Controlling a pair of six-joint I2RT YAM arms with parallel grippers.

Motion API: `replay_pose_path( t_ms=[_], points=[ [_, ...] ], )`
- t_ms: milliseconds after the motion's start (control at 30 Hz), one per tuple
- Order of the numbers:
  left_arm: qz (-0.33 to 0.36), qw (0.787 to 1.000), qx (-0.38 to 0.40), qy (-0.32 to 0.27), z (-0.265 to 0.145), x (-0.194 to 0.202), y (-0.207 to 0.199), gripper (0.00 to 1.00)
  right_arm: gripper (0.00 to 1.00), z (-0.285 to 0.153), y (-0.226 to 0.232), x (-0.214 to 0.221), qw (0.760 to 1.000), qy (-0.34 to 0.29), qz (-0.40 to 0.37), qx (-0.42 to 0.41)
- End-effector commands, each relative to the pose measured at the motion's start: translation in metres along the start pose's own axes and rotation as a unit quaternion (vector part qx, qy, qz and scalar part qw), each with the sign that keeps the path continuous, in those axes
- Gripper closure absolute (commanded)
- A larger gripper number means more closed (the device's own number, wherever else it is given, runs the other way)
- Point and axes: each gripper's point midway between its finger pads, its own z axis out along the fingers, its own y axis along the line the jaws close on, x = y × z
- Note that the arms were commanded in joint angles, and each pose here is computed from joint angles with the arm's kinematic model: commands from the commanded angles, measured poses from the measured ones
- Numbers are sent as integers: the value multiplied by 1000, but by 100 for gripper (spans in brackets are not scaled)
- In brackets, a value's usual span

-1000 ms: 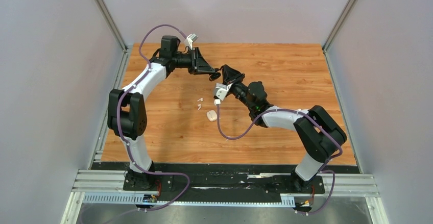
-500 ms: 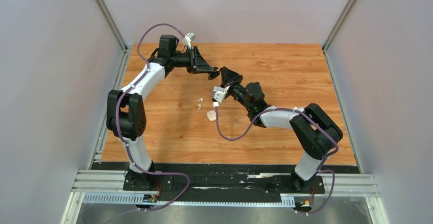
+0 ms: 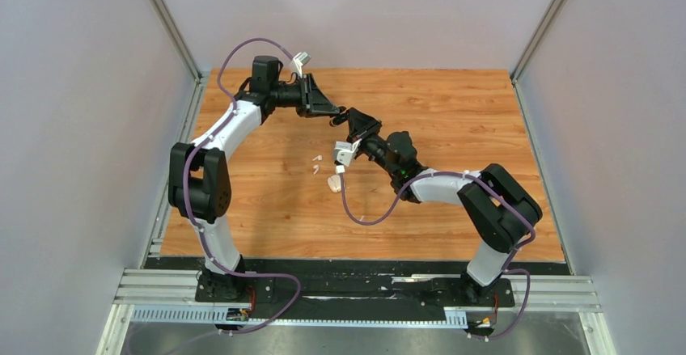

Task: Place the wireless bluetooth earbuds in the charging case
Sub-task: Place the earbud at the center of the board.

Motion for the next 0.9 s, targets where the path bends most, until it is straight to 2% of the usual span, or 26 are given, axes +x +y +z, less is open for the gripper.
replay_pose_path(
  t_ms=[0, 300, 867],
  points=[
    [45, 998, 34, -14, -12, -7, -36, 100, 100, 8, -5, -6, 1000, -8, -18, 0],
    [39, 998, 39, -14, -12, -6, -37, 100, 100, 10, -8, -1, 999, 9, -35, 4],
    [15, 998, 64, -16, -12, -12, -46, 100, 100, 11, -2, -13, 996, -15, -87, -5]
  ],
)
